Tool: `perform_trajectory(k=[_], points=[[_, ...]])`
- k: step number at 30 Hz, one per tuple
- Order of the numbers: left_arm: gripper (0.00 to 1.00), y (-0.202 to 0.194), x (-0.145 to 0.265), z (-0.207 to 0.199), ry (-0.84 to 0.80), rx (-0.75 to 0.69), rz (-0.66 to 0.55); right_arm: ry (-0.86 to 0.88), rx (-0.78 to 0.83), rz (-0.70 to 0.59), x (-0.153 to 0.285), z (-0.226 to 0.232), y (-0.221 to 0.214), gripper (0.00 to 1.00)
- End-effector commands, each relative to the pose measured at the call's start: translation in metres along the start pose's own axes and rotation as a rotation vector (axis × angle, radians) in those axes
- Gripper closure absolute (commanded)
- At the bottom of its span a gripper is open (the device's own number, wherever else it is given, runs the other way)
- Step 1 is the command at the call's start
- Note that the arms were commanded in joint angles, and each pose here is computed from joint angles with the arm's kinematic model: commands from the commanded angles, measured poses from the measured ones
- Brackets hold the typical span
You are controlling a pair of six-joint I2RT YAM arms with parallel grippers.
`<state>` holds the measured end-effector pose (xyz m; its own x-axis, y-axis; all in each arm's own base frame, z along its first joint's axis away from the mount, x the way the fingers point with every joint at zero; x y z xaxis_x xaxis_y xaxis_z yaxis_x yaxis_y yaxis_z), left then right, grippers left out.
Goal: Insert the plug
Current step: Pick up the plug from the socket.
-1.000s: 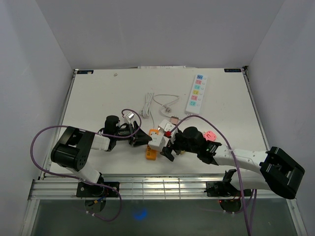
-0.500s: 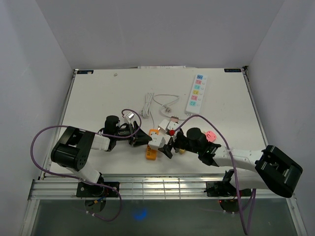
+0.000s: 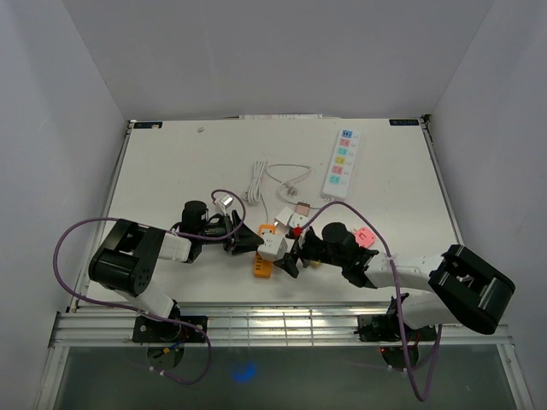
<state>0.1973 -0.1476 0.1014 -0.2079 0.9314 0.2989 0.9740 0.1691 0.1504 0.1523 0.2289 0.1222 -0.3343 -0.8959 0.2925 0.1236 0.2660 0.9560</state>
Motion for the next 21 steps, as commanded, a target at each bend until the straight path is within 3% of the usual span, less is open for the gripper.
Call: perform_trajectory(k=[1, 15, 17, 21], points=[[0.73, -0.033, 0.003, 0.051, 0.285, 0.155, 0.002, 0.014, 0.003, -0.047, -0.004, -0.001, 0.005, 0.05], [0.74, -0.032, 0.002, 0.050, 0.278, 0.154, 0.005, 0.036, -0.005, -0.062, -0.020, -0.003, 0.004, 0.09], [0.74, -0.032, 0.002, 0.050, 0.277, 0.157, 0.007, 0.042, -0.005, -0.062, -0.023, -0.004, 0.005, 0.16], [0.74, -0.032, 0.002, 0.051, 0.274, 0.156, 0.010, 0.054, -0.005, -0.067, -0.026, -0.004, 0.009, 0.46]])
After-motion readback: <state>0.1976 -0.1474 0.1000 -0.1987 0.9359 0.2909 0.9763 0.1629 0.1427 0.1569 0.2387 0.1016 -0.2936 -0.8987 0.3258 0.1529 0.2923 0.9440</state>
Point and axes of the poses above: each gripper's point midway between its finger pads, its own x axis back along the fingers, its own z axis along the line the jaws close on, y = z × x, the point moved 10 cm from there along x, back along the fingers, and after that the axes turned 2 degrees about -x, right-handed, at the moved point
